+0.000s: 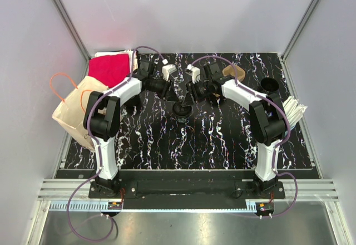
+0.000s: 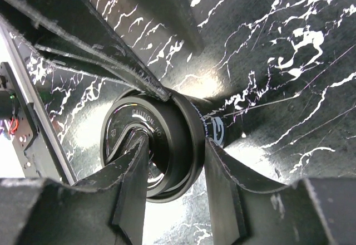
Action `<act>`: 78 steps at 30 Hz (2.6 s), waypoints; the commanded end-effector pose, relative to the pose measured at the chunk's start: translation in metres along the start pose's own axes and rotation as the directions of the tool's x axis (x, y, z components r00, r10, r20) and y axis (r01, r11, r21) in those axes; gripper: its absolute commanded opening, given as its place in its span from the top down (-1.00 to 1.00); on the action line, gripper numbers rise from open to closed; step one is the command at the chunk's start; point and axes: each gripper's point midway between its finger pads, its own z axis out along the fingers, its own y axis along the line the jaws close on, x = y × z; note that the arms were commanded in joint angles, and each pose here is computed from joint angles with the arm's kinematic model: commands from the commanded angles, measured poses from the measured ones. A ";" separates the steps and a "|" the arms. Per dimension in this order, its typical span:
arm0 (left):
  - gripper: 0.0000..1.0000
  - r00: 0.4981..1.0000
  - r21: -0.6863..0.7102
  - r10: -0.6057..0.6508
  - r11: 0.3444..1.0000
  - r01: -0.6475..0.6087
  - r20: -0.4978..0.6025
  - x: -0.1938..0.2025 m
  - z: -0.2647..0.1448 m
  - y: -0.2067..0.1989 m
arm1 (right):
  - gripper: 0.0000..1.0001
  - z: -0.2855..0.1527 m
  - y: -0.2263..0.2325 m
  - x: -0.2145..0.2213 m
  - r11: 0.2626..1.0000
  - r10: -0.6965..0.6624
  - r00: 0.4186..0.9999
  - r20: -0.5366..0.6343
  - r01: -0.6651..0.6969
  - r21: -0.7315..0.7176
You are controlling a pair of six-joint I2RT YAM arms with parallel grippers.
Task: Pack the takeout coffee
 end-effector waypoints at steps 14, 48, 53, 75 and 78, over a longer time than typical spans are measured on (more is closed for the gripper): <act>-0.68 0.972 0.036 0.070 0.996 -0.080 0.225 -0.060 -0.052 -0.047 | 0.08 0.008 -0.009 0.031 0.993 -0.058 0.993 -0.105 0.068 0.097; -0.68 0.997 0.164 -0.055 0.985 0.044 0.062 0.019 -0.015 -0.055 | -0.27 -0.034 0.039 -0.035 0.990 -0.135 0.990 0.031 0.134 0.050; -0.68 0.998 0.162 -0.044 0.986 0.036 0.051 0.016 -0.006 -0.058 | -0.29 -0.045 0.041 -0.044 0.988 -0.145 0.988 0.056 0.141 0.055; -0.53 0.999 0.155 -0.047 0.987 0.046 -0.002 0.022 0.002 -0.052 | -0.04 -0.026 -0.008 -0.025 0.989 0.101 0.995 0.026 -0.097 -0.116; -0.53 0.999 0.161 -0.040 0.986 0.040 -0.003 0.022 0.002 -0.053 | -0.03 -0.019 -0.007 -0.026 0.980 0.122 0.992 0.016 -0.118 -0.159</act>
